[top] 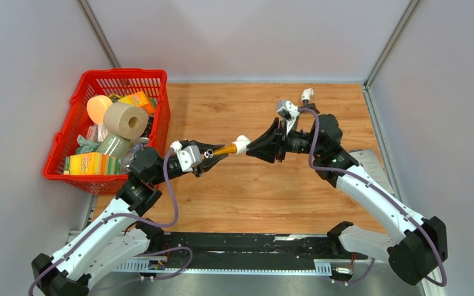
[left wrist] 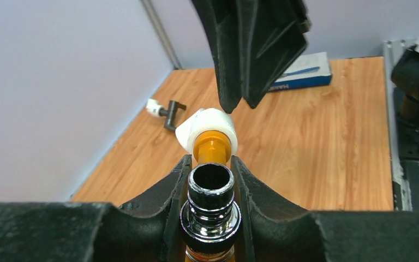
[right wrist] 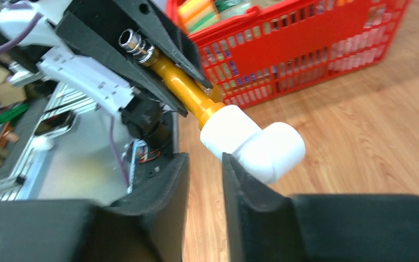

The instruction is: Install the water faucets

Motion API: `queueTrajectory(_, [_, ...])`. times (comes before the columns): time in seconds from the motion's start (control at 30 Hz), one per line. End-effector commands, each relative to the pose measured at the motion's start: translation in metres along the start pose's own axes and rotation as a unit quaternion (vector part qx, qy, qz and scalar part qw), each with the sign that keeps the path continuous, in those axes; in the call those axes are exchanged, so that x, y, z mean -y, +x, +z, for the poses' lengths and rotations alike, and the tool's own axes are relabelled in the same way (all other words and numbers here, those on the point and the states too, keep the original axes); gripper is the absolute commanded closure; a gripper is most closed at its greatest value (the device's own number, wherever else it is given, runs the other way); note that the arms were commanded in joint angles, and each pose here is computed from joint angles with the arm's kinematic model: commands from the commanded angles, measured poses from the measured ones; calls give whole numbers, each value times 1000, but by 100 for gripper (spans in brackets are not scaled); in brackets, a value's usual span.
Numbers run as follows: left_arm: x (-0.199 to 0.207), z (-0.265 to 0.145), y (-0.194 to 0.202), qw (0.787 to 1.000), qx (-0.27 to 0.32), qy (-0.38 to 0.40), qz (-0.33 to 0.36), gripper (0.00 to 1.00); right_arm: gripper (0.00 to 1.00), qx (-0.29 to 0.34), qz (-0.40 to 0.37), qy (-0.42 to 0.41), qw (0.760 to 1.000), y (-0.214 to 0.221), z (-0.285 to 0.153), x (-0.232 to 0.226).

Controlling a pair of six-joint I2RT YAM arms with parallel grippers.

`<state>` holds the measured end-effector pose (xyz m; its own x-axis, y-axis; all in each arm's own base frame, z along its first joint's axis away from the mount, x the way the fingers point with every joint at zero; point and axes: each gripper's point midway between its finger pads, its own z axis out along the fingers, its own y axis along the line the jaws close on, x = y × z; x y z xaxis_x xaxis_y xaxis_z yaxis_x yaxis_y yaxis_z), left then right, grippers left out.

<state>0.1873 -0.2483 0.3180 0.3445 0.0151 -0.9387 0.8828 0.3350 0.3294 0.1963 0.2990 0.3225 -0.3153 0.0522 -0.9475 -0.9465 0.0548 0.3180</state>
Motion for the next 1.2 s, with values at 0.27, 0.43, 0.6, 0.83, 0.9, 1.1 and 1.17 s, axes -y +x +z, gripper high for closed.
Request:
queueTrajectory(0.27, [-52, 19, 46, 976, -78, -171, -113, 100, 0, 83, -124, 278, 949, -39, -67, 40])
queueTrajectory(0.43, [-63, 43, 82, 960, -148, -219, -89, 100, 0, 95, -123, 339, 928, -27, -94, 45])
queueTrajectory(0.6, [-77, 67, 146, 935, -231, -254, -85, 97, 0, 94, -116, 373, 916, -14, -114, 43])
queueTrajectory(0.83, [-100, 92, 217, 900, -293, -315, -68, 87, 0, 96, -127, 407, 900, -10, -133, 41])
queueTrajectory(0.9, [-104, 98, 235, 892, -316, -318, -54, 83, 0, 97, -132, 410, 897, -11, -136, 39])
queueTrajectory(1.1, [-90, 107, 267, 878, -362, -311, -32, 71, 0, 108, -149, 434, 882, -15, -152, 35])
queueTrajectory(1.17, [-80, 109, 271, 877, -370, -304, -32, 68, 0, 116, -153, 440, 877, -17, -157, 32])
